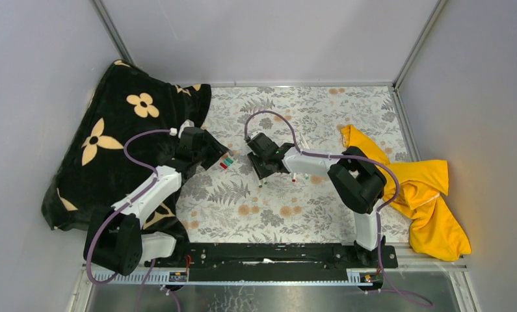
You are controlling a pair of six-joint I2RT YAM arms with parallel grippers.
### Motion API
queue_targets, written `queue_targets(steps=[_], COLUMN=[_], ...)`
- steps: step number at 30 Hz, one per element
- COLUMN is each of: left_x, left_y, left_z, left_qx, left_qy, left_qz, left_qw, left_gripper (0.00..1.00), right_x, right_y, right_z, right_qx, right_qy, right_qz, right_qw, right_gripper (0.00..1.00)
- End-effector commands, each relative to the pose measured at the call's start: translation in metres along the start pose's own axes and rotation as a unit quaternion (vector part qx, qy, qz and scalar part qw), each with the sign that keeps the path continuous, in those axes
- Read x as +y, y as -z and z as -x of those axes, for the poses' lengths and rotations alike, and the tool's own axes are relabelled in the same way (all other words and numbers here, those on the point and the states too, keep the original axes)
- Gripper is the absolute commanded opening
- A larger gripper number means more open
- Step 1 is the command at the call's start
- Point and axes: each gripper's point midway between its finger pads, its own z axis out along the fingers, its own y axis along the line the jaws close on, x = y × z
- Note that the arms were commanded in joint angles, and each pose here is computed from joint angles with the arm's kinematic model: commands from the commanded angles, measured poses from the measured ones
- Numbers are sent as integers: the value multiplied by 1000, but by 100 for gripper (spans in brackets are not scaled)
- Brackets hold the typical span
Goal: Open the pen caps
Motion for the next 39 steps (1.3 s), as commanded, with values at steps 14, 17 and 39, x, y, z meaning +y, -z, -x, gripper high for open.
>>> queue_targets(steps=[14, 17, 39], left_x=[-6, -6, -78], left_y=[-1, -3, -28], left_z=[2, 0, -34], left_qx=[-10, -6, 70], left_qy=[4, 8, -6], left_qz=[-13, -19, -124], left_qw=[1000, 1000, 990], left_gripper=[60, 60, 60], right_x=[4, 6, 30], right_y=[-4, 4, 83], right_z=[-16, -9, 56], right_qx=[31, 19, -88], right_qy=[-10, -11, -11], right_qz=[-3, 4, 85], right_qw=[999, 1000, 992], right_gripper=[0, 0, 0])
